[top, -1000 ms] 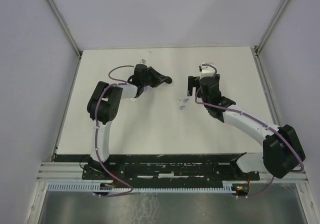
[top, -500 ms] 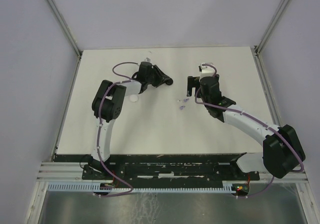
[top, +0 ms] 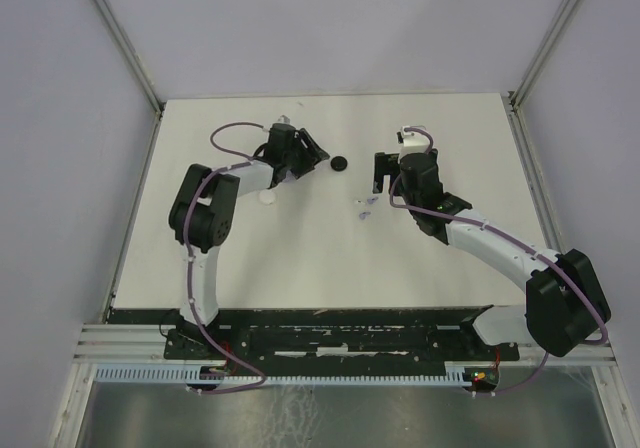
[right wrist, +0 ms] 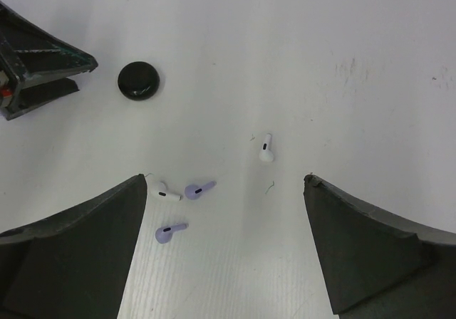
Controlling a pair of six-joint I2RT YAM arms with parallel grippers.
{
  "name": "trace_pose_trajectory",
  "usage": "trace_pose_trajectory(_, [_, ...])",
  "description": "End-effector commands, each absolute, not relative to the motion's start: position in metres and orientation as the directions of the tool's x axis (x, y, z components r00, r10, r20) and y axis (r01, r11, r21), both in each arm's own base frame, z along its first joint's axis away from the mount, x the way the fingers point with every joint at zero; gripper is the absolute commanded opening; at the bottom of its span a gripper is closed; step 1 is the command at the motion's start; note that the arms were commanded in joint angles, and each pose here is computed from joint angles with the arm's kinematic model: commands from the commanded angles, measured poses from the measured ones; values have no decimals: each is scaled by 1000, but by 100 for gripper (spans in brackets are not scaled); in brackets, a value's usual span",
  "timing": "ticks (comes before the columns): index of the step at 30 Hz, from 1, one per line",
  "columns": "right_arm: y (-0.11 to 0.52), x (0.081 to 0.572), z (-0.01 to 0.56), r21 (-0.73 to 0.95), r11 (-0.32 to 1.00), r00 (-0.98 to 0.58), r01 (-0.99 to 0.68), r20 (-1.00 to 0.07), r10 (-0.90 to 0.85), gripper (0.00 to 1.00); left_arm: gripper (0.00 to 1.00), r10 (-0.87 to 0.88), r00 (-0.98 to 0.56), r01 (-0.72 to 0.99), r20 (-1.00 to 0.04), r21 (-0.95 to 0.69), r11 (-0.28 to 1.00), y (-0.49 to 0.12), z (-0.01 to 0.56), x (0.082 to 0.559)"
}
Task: Insert the wireless bluetooth earbuds into the charging case
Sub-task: Pick up the charging case at the center of the board.
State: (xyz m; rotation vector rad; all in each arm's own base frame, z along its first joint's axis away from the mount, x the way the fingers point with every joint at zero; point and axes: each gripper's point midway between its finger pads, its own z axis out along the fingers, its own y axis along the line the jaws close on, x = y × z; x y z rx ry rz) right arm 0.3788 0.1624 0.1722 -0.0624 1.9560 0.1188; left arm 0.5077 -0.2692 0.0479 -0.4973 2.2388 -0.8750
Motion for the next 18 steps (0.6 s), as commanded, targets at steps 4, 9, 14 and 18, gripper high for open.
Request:
trace_pose_trajectory(4, [170, 385, 203, 107, 987, -324, -123, -944, 62, 100, 69, -478, -565, -85, -673, -528, 845, -202, 115, 492])
trace_pose_trajectory(9, [172, 385, 201, 112, 985, -330, -131, -942, 63, 100, 69, -398, -571, -147, -718, -388, 910, -171, 110, 474])
trace_pose_trajectory(14, [175, 385, 199, 114, 984, -337, -139, -939, 61, 100, 73, -313, -633, -203, -708, -238, 950, -149, 87, 462])
trace_pose_trajectory(18, [175, 385, 199, 112, 984, -337, -138, -940, 60, 100, 75, -309, -655, -221, -690, -216, 951, -144, 71, 458])
